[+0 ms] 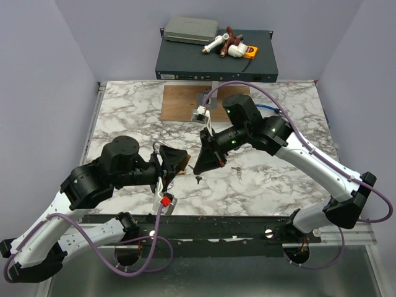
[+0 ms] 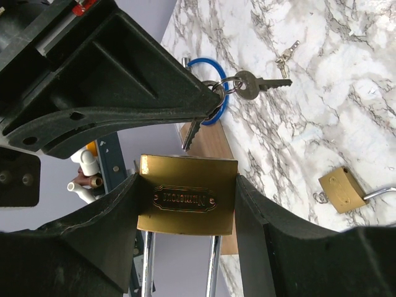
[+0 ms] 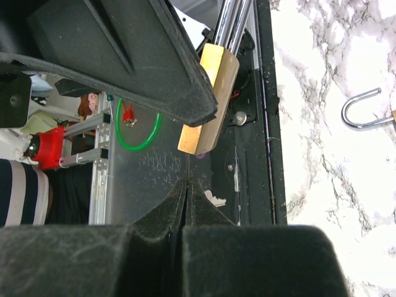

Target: Unlock with the key

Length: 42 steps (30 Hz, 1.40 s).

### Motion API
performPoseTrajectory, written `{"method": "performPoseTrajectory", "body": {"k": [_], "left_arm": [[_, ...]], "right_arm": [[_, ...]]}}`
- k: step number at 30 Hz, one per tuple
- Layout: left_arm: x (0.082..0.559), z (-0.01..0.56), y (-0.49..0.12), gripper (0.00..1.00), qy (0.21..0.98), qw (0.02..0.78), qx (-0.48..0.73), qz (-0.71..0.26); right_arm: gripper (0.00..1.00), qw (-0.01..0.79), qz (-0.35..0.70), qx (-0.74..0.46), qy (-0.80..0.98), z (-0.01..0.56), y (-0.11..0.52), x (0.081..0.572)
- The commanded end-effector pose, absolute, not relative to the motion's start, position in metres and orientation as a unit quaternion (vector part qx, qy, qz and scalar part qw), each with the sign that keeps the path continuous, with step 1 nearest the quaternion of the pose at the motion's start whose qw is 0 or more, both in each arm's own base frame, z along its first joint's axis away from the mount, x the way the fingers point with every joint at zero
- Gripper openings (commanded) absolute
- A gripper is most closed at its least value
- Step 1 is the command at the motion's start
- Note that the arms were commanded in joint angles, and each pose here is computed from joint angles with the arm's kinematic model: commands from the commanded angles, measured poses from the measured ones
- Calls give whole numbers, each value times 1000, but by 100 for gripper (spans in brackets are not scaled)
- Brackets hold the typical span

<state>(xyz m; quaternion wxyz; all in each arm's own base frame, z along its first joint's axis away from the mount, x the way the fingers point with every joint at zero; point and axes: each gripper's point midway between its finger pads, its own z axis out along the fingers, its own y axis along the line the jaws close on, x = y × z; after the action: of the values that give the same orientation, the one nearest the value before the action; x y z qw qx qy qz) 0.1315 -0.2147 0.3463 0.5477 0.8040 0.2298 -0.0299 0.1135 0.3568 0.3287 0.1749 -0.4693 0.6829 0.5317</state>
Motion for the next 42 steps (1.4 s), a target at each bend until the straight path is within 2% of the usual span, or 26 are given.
{"method": "performPoseTrajectory", "body": {"k": [1, 42], "left_arm": [[123, 374, -217, 0, 187, 579, 793, -21], [116, 372, -216, 0, 166, 567, 806, -24]], "right_arm": [[1, 181, 523, -479, 681, 333, 360, 113], [1, 168, 512, -491, 684, 321, 364, 107]]}}
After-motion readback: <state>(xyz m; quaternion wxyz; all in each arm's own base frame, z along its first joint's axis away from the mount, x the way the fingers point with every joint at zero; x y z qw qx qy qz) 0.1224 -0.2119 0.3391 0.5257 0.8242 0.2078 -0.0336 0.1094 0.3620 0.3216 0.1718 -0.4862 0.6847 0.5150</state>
